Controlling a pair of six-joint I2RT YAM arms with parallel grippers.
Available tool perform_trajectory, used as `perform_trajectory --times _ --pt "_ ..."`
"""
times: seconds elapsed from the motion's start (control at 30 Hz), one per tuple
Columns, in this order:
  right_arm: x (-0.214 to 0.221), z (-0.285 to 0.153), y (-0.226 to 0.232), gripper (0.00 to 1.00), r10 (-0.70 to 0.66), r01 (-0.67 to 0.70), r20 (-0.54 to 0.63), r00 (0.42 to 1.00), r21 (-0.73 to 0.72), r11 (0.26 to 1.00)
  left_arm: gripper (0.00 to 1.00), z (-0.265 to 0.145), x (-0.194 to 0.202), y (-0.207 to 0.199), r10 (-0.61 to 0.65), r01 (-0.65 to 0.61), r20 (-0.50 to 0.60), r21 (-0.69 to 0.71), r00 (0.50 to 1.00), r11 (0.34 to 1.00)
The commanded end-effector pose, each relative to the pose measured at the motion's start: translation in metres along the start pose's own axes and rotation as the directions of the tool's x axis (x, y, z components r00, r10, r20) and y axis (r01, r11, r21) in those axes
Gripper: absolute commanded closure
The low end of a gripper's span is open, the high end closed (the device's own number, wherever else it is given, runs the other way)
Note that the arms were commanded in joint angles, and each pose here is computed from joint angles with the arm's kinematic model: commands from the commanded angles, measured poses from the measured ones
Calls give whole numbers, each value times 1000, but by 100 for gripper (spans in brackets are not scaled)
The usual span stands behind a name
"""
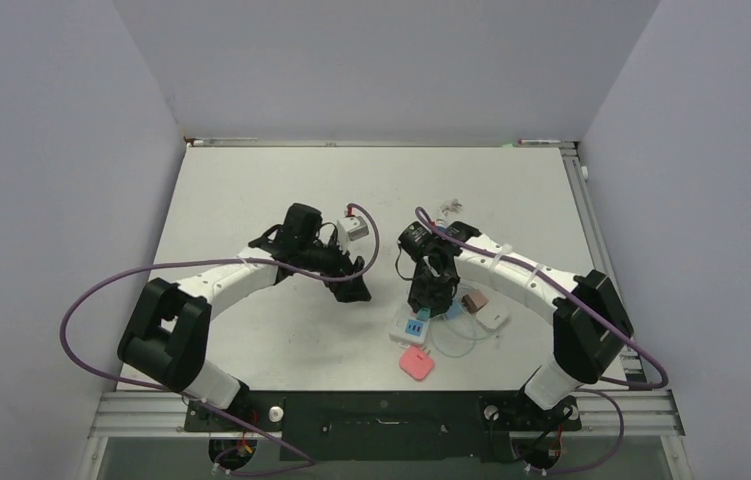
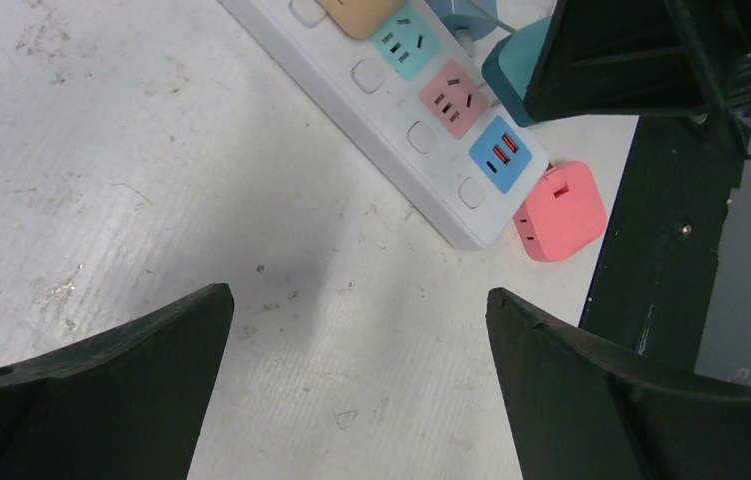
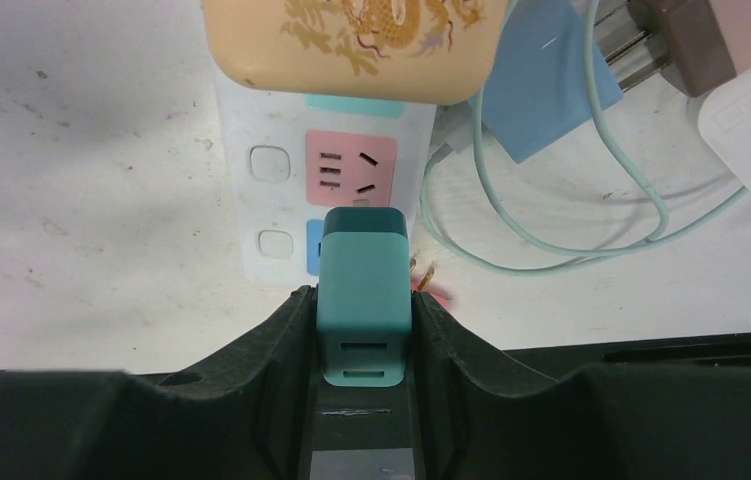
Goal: Insert the plug
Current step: Insert the plug into the socket.
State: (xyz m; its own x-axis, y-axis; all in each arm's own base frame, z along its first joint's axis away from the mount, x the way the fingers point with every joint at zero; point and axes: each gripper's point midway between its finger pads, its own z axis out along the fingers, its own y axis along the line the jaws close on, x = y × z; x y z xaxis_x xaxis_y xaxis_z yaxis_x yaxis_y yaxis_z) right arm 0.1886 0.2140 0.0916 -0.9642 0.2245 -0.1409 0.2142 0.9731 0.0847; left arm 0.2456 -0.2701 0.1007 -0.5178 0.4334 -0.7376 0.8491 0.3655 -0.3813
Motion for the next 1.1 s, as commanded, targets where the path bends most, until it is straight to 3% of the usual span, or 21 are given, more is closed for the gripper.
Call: perform_trajectory --times 0.0,1.07 --pt "-9 -4 15 95 -11 11 -4 1000 -37 999 4 -7 -17 6 -79 75 46 75 996 994" --pt "-13 17 13 95 10 -11 -48 999 -28 1000 4 -12 -22 21 -68 65 84 41 994 997"
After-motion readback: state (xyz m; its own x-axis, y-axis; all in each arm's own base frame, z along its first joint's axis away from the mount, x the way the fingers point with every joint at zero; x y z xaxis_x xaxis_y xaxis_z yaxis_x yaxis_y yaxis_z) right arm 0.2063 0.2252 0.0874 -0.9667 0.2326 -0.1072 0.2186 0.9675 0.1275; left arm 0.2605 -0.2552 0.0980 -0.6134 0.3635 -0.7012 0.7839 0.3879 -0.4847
